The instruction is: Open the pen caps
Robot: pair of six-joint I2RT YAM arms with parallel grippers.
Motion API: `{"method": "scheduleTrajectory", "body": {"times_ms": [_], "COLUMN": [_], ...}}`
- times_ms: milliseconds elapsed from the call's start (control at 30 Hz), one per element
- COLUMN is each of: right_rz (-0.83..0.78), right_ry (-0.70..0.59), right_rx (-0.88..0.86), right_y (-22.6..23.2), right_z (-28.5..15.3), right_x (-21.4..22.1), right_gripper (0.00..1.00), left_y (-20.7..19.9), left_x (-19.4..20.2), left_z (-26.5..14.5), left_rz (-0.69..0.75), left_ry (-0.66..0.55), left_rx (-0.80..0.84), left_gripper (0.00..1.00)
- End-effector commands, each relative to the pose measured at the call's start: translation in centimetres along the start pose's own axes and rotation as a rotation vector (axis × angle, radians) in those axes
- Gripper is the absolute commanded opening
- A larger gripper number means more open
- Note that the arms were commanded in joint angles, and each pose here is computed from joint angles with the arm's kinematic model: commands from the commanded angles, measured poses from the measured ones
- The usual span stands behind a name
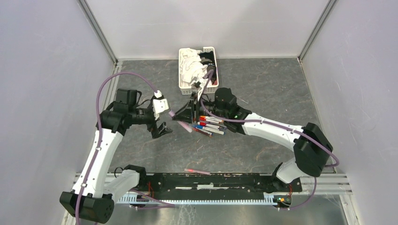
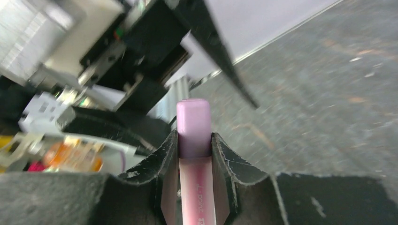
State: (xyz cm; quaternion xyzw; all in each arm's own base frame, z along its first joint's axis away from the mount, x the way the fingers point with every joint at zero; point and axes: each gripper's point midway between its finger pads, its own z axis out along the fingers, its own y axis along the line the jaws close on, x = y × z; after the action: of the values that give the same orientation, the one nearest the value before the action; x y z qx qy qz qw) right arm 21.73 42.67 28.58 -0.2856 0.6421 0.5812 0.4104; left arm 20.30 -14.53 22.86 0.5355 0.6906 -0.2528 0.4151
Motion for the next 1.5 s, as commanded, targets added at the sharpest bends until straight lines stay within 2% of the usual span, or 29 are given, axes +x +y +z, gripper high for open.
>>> {"method": "scheduleTrajectory", "body": {"times_ms": [0, 200, 367, 533, 700, 933, 1033, 1067, 1133, 1200, 1333, 1467], "right_rz": [0.013, 0.039, 0.085, 0.108, 0.127, 0.154, 0.160, 0.162, 0.162, 0.150, 0.071, -0.102], "right_ry": [0.195, 0.230, 0.249, 0.270, 0.303, 0.356, 0.356, 0.356, 0.358, 0.365, 0.380, 0.431], "right_rx": [-0.244, -0.307, -0.352, -0.377, -0.382, -0.344, -0.336, -0.335, -0.335, -0.328, -0.273, -0.121], "right_y": [4.0, 4.6, 5.1, 5.3, 5.0, 3.7, 3.5, 3.5, 3.4, 3.2, 1.8, -0.7], "right_z": [-0.4, -0.3, 0.5, 1.0, 1.4, 2.0, 2.3, 2.4, 2.4, 2.1, -0.4, -3.4], "right_x": [2.7, 3.2, 2.9, 2.8, 3.4, 4.6, 4.6, 4.5, 4.5, 4.7, 5.5, 6.9], "right_gripper": [0.09, 0.10, 0.10, 0.10, 0.11, 0.11, 0.16, 0.18, 0.24, 0.37, 0.56, 0.61], "left_y": [1.2, 1.2, -2.8, -3.1, -2.5, -3.2, -3.7, -3.8, -3.8, -3.5, -2.4, -2.7], "left_x": [-2.7, -4.1, -2.8, -1.6, -2.4, -2.5, -1.9, -1.6, -1.1, -0.7, -1.1, -1.4], "left_z": [-1.6, -2.7, -2.7, -2.4, -2.1, -1.2, -0.9, -0.7, -0.6, -0.5, -0.4, 0.4], "left_rz": [0.256, 0.442, 0.613, 0.656, 0.687, 0.690, 0.692, 0.686, 0.682, 0.667, 0.546, 0.320], "left_ry": [-0.028, -0.055, -0.075, -0.044, -0.078, -0.112, -0.102, -0.096, -0.081, -0.057, -0.046, -0.065], "left_rx": [-0.041, -0.084, 0.093, 0.125, 0.108, 0.156, 0.177, 0.184, 0.186, 0.175, 0.134, 0.170], "left_gripper": [1.00, 0.98, 0.84, 0.80, 0.76, 0.56, 0.45, 0.39, 0.19, 0.06, 0.02, 0.02]}}
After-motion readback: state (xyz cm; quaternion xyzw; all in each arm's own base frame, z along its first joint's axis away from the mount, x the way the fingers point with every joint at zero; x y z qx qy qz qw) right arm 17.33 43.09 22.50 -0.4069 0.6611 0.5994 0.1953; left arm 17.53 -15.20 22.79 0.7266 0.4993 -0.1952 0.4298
